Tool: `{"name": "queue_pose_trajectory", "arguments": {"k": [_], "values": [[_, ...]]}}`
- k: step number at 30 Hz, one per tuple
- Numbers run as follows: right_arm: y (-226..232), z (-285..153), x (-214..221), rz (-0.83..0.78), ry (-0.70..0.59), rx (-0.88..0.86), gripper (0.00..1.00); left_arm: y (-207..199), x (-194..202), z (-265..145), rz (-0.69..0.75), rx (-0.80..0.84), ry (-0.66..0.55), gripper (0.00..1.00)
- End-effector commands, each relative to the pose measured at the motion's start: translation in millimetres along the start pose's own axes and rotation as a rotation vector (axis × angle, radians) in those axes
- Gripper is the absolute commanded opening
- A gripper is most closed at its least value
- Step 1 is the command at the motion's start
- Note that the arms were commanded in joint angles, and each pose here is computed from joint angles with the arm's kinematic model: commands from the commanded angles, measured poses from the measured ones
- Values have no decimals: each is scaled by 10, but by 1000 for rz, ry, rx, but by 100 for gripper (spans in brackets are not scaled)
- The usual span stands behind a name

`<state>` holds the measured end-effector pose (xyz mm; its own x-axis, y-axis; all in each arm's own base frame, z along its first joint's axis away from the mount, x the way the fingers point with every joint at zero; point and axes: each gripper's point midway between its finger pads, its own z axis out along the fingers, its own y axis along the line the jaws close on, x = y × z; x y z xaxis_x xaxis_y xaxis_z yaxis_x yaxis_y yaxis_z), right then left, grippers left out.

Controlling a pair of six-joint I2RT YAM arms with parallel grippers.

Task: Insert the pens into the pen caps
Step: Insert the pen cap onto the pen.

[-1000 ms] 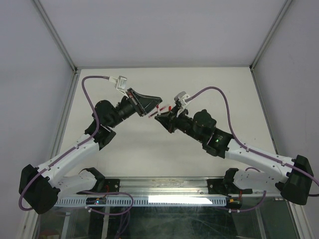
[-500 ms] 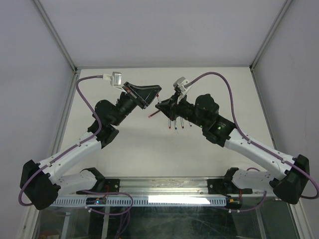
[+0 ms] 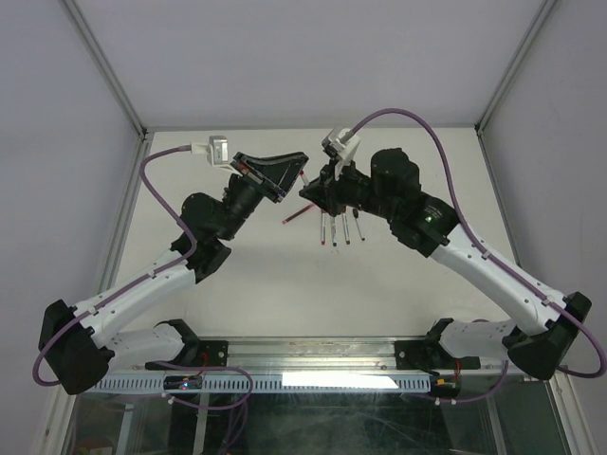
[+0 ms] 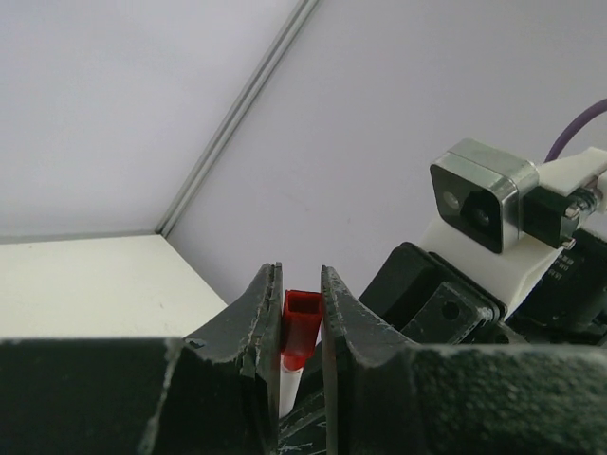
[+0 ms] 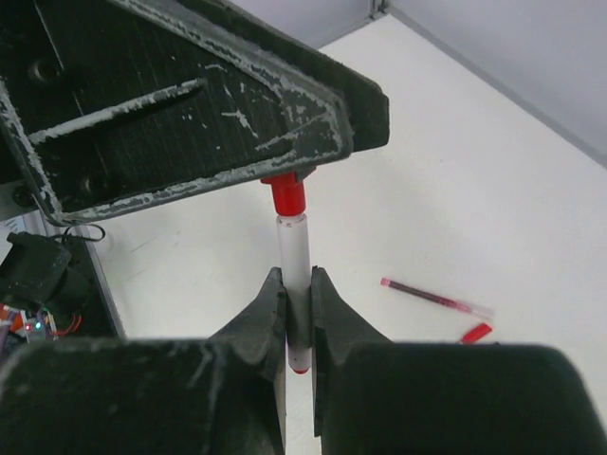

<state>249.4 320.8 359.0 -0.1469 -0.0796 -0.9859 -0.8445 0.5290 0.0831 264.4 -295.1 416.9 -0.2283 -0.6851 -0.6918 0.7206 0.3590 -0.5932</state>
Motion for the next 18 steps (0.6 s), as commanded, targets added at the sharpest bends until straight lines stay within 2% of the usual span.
{"name": "queue_pose_trajectory", "arguments": {"k": [1,7,11,18], "values": [[-167,-1062,-2730,-151,-922,181,0,-41,2039,-1087,-151,40,843,0],[-159,-1104,-2771,-192,-889,195,0,56,2093,-1216,-96,13,902,0],[-172,-1128,-2736,-184,-892,204,0,25,2097,-1218,-108,24,910,0],[-187,-1121,-2600,-143,-876,201,0,-127,1928,-1068,-150,59,818,0]]}}
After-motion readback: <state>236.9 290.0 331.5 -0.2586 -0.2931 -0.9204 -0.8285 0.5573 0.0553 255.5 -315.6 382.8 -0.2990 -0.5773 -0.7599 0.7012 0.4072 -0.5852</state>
